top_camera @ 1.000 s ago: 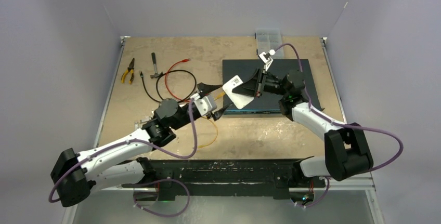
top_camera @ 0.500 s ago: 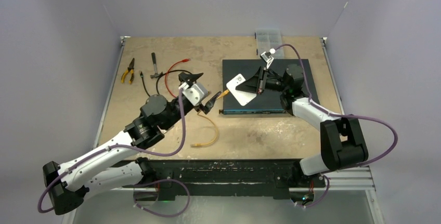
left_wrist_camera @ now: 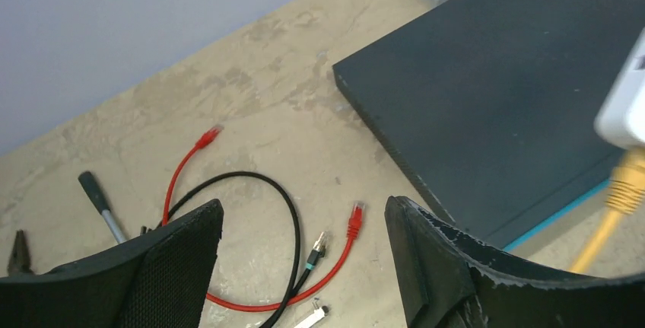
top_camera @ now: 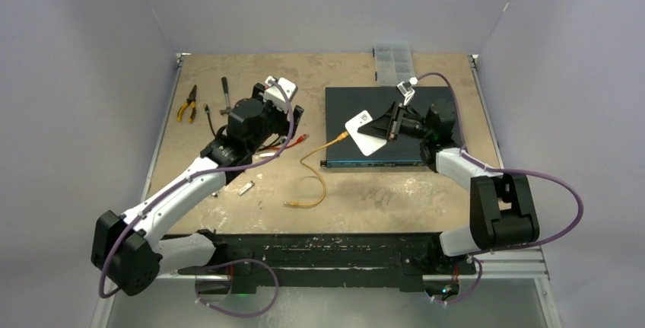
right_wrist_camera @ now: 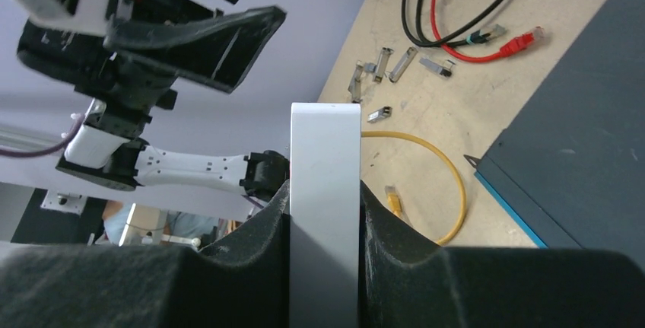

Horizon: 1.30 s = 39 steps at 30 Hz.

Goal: Insert the plug into the switch port
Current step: Pick up the connector from the center of the board.

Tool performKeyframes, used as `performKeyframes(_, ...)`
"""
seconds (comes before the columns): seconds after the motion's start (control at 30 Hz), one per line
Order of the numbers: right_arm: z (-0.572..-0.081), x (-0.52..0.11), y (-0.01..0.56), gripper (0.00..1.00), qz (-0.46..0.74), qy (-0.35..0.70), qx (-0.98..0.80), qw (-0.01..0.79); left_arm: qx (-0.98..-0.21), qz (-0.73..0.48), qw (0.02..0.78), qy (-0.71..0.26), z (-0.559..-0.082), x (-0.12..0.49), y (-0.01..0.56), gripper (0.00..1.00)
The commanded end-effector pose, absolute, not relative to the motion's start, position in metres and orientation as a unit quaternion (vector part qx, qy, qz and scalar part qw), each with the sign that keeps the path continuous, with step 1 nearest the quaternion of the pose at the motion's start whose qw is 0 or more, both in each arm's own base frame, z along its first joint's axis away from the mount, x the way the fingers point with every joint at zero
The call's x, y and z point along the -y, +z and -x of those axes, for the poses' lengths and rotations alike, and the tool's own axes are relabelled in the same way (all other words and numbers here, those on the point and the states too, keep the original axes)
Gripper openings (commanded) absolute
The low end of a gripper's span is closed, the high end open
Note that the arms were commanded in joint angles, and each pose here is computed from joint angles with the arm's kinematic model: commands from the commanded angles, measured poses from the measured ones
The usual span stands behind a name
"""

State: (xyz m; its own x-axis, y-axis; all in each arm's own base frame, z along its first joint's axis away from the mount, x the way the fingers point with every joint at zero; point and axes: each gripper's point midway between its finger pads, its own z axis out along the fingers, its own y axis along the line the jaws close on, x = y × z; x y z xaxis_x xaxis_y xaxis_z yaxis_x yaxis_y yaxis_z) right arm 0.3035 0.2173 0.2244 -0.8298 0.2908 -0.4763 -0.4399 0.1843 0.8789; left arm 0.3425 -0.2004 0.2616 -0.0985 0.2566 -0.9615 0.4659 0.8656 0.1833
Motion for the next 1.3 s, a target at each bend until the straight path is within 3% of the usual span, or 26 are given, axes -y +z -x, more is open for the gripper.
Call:
performKeyframes(0.0, -0.296, -0.207, 0.237, 0.0, 0.082, 0.638, -0.697, 0.317, -0.757, -0.216, 0.603, -0.129, -0.366, 0.205, 0.251, 0.75)
performKeyframes(0.23, -0.294, -0.203, 0.235, 0.0, 0.085, 0.639, -0.693, 0.321, -0.835, -0.249, 0.481, -0.094, -0.391, 0.213, 0.156, 0.64)
performKeyframes(0.57, -0.293, -0.202, 0.234, 0.0, 0.089, 0.64, -0.692, 0.321, -0.873, -0.276, 0.398, -0.051, -0.406, 0.214, 0.084, 0.55)
performKeyframes(1.13, -0.292, -0.202, 0.232, 0.0, 0.088, 0.64, -0.693, 0.32, -0.887, -0.326, 0.325, -0.039, -0.395, 0.211, 0.032, 0.51)
performKeyframes(1.27, -0.291, -0.202, 0.231, 0.0, 0.088, 0.64, -0.693, 0.32, -0.883, -0.334, 0.322, -0.065, -0.397, 0.224, 0.029, 0.43)
